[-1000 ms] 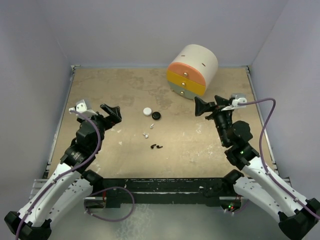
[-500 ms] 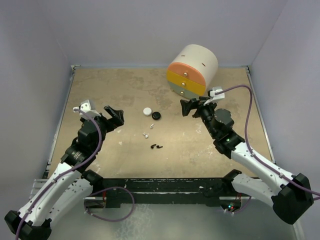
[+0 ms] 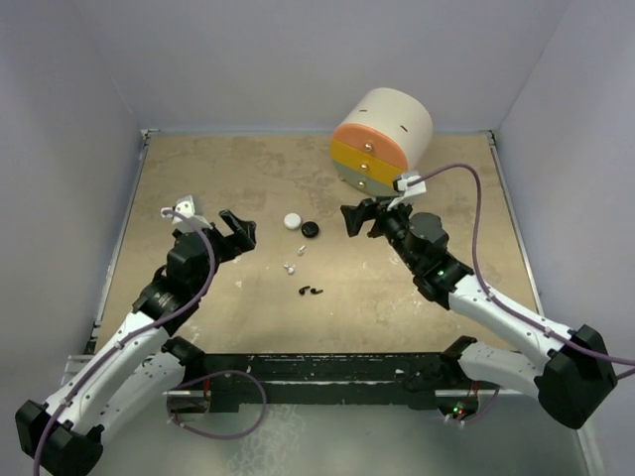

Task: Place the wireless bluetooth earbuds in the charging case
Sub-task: Pick up the charging case at the center of the board.

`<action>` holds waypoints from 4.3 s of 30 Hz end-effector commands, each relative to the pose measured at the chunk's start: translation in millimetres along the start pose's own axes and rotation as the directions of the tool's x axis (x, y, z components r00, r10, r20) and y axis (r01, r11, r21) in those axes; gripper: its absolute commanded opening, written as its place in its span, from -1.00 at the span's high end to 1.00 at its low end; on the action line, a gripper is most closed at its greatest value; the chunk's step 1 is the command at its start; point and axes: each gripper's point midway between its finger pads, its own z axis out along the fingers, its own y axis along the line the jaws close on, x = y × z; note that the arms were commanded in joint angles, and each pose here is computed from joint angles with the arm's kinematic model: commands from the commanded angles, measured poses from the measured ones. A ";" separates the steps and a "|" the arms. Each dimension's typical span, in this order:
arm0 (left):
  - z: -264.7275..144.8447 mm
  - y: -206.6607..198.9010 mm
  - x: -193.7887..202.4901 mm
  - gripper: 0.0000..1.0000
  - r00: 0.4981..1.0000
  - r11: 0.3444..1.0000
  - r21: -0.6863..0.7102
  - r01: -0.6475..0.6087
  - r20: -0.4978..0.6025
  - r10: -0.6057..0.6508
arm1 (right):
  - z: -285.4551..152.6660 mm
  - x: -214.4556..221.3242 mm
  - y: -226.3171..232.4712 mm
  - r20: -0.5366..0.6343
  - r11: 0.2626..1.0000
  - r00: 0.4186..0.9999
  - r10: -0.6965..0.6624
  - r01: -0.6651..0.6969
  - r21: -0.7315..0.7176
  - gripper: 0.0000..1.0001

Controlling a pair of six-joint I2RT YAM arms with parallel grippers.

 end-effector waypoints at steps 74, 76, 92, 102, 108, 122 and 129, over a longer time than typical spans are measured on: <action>9.2 21.8 37.4 -0.78 0.998 0.998 -0.059 0.035 -0.059 -0.038 | 126.9 204.5 56.3 -0.472 0.996 0.880 -0.056 0.017 -0.087 -0.88; 9.2 22.0 37.6 -0.78 0.998 0.998 -0.059 0.034 -0.059 -0.038 | 126.5 201.2 50.9 -0.469 0.998 0.882 -0.048 0.027 -0.051 -0.88; 11.8 21.5 39.6 -0.78 0.997 0.998 -0.060 0.032 -0.064 -0.036 | 122.4 221.9 43.7 -0.526 0.999 0.849 -0.044 0.036 -0.026 -0.92; 12.0 22.6 39.2 -0.78 0.997 0.997 -0.066 0.032 -0.061 -0.036 | 147.3 196.0 41.6 -0.470 0.988 0.871 -0.146 0.150 -0.029 -0.91; 10.7 25.1 38.0 -0.78 0.998 0.997 -0.077 0.029 -0.057 -0.033 | 160.9 197.4 51.0 -0.472 0.981 0.860 -0.194 0.176 -0.082 -0.90; 8.0 29.7 34.0 -0.78 0.999 0.995 -0.102 0.023 -0.047 -0.028 | 168.8 228.9 52.2 -0.545 0.975 0.811 -0.213 0.212 -0.065 -0.83; 7.9 30.4 34.3 -0.78 0.999 0.994 -0.104 0.023 -0.046 -0.028 | 167.6 241.4 51.8 -0.571 0.971 0.791 -0.222 0.235 -0.052 -0.77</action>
